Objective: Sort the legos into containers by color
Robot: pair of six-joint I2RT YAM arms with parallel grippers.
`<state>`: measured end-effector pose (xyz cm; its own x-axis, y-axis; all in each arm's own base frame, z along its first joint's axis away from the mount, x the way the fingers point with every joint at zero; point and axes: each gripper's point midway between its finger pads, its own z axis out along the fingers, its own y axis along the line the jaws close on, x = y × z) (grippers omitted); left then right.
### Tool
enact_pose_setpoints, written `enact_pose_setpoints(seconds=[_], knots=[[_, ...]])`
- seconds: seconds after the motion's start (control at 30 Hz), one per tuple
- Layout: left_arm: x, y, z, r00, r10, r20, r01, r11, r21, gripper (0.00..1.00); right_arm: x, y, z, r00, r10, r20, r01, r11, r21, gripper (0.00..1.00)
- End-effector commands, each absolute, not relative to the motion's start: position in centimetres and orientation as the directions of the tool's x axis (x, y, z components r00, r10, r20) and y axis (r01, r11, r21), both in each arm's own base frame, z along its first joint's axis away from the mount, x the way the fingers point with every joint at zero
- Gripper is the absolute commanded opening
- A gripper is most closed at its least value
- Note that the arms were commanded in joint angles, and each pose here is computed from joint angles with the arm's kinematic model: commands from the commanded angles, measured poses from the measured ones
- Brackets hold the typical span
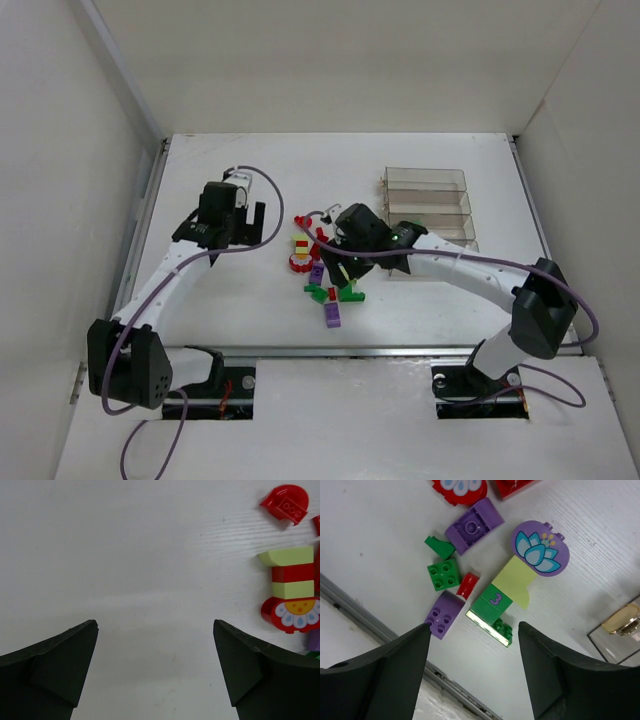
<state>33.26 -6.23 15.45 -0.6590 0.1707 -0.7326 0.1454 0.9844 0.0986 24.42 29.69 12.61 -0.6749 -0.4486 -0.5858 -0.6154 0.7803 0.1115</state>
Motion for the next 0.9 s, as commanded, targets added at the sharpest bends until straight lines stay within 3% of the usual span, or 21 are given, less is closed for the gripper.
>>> enact_pose_setpoints(seconds=[0.0,0.13,0.2,0.33,0.6,0.87], knots=[[33.7,-5.4,18.4,-0.57,0.118,-0.813,0.095,0.992,0.077,1.0,23.6,30.3,14.0,-0.633,-0.481,-0.607,-0.683,0.716,0.145,0.75],[33.7,-3.2,18.5,-0.56,0.033,-0.828,-0.023,0.998,0.055,1.0,22.5,32.8,13.0,-0.6,-0.534,-0.596,-0.738,0.657,0.155,0.62],[33.7,-1.9,18.5,-0.552,-0.009,-0.834,-0.087,0.995,0.047,1.0,21.8,34.3,11.7,-0.561,-0.584,-0.587,-0.782,0.606,0.144,0.62],[33.5,-0.4,18.5,-0.547,-0.044,-0.836,-0.138,0.99,0.038,1.0,20.5,36.3,9.0,-0.521,-0.67,-0.529,-0.82,0.565,0.092,0.74],[33.3,-0.4,18.5,-0.544,-0.057,-0.837,-0.123,0.992,0.012,1.0,22.9,37.4,8.2,-0.503,-0.676,-0.538,-0.808,0.589,0.016,0.75],[33.2,-0.9,18.5,-0.54,-0.049,-0.84,-0.092,0.996,0.001,1.0,23.2,38.3,6.1,-0.431,-0.758,-0.49,-0.866,0.5,-0.011,0.71]])
